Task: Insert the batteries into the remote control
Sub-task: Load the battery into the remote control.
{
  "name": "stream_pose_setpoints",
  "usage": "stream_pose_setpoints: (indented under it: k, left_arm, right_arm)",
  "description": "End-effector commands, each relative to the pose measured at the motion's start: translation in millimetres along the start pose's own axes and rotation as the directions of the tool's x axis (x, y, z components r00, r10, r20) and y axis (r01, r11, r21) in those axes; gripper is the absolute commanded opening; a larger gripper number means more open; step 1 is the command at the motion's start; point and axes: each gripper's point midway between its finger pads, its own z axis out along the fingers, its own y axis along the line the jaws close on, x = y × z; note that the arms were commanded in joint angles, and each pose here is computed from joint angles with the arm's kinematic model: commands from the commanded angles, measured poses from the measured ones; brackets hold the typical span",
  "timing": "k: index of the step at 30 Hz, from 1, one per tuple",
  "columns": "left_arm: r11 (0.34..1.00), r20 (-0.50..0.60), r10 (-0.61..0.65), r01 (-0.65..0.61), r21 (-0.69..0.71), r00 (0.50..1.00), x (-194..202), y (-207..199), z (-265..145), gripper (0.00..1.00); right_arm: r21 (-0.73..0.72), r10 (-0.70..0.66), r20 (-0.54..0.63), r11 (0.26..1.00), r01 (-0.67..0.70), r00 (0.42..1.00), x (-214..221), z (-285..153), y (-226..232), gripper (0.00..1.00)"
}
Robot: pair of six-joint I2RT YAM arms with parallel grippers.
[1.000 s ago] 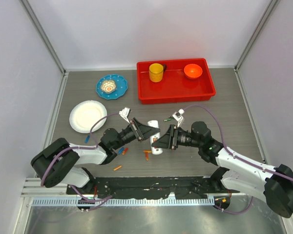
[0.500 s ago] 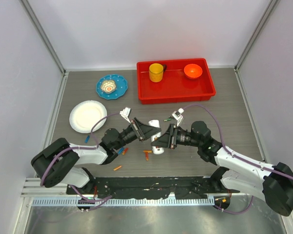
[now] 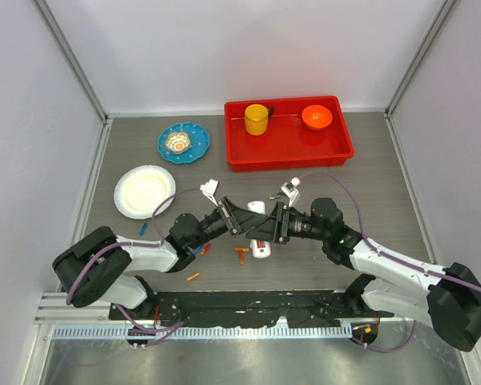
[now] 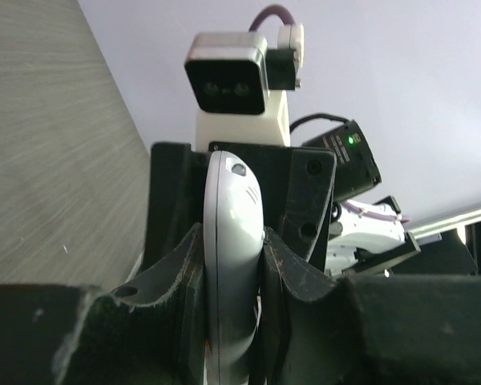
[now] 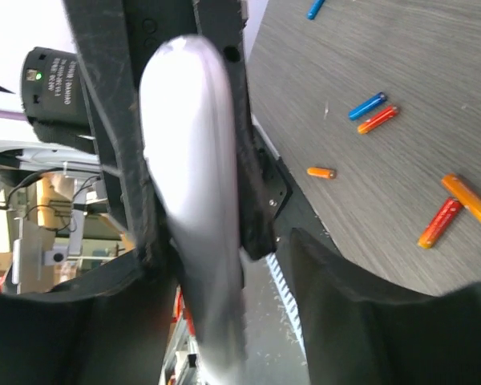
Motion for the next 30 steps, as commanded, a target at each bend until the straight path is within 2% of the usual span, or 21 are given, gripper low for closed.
stream_pose_setpoints:
  k: [1, 9, 14, 22, 30]
  left_arm:
    - [0.947, 0.077, 0.094, -0.113, 0.302, 0.993, -11, -78, -6, 0.0]
    - [0.958, 0.1, 0.105, -0.128, 0.256, 0.989, -14, -63, -5, 0.0]
    - [0.973, 0.112, 0.125, -0.144, 0.18, 0.986, -19, -45, -4, 0.0]
    - [0.972, 0.136, 0.142, -0.164, 0.167, 0.981, -27, -49, -10, 0.0]
    - [0.969, 0.135, 0.141, -0.165, 0.186, 0.981, -27, -57, -14, 0.0]
  right_arm:
    - [-0.005, -0.069, 0.039, 0.998, 0.069, 0.997, -16, -1, 16, 0.65]
    - [-0.012, -0.125, 0.015, 0.992, 0.125, 0.992, -16, -11, 33, 0.73]
    - [-0.009, -0.182, 0.018, 0.983, 0.183, 0.983, -18, -20, 47, 0.77]
    - [0.102, -0.202, 0.037, 0.975, 0.198, 0.979, -20, -28, 27, 0.75]
    - [0.076, -0.2, 0.056, 0.978, 0.195, 0.978, -21, -27, 29, 0.74]
